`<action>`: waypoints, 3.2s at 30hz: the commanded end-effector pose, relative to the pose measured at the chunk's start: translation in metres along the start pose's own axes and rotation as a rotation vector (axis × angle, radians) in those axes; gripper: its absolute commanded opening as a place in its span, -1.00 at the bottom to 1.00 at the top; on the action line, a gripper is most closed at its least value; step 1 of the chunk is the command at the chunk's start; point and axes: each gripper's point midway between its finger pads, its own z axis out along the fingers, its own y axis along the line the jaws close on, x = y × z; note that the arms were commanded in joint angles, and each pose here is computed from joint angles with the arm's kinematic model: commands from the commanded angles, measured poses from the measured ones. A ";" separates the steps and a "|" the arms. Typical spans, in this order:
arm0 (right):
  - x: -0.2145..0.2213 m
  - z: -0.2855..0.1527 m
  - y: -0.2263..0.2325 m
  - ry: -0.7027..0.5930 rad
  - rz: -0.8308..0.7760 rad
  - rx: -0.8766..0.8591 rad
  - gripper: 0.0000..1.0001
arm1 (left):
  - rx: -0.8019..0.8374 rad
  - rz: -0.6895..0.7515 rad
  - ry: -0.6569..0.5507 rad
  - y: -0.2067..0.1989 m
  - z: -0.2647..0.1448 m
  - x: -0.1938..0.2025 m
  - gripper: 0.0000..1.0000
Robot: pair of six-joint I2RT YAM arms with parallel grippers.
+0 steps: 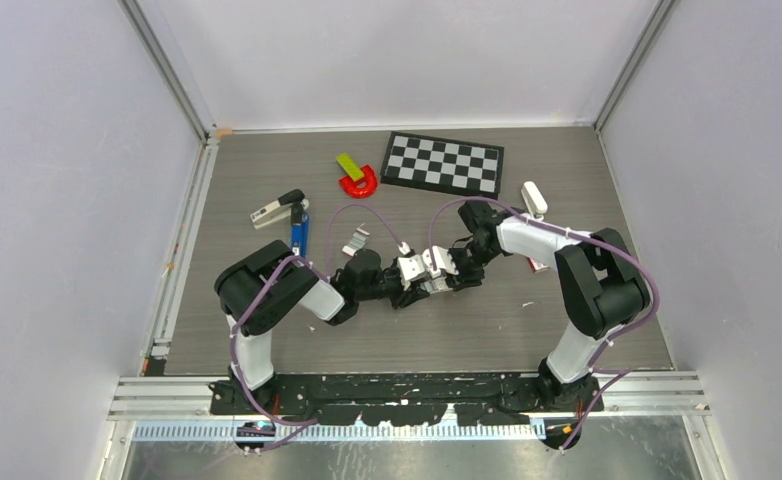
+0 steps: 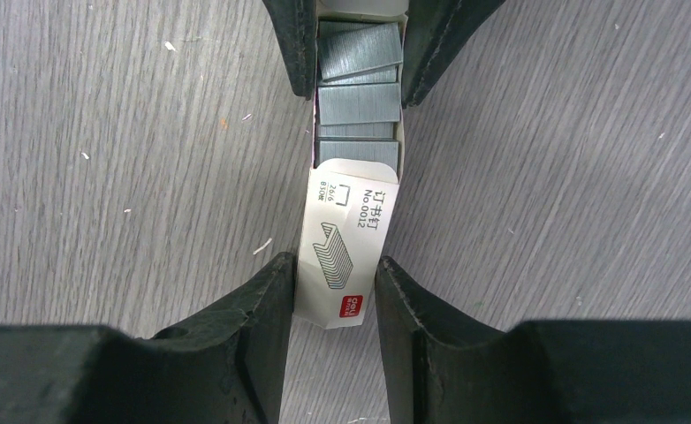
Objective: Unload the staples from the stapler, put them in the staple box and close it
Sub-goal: Close the staple box at the center of the board.
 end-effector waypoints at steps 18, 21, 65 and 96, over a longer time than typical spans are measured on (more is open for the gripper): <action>-0.017 0.005 -0.002 -0.056 -0.101 0.019 -0.14 | 0.168 -0.047 0.118 -0.026 0.004 0.027 -0.38; -0.018 0.005 -0.001 -0.061 -0.097 0.017 -0.14 | 0.164 -0.050 0.113 -0.025 0.005 0.027 -0.38; -0.023 -0.011 -0.002 -0.145 0.006 0.037 -0.03 | 0.073 -0.049 0.110 -0.014 -0.001 0.032 -0.38; -0.023 0.000 0.005 -0.137 -0.078 0.031 -0.06 | 0.098 -0.080 0.094 -0.017 0.006 0.033 -0.31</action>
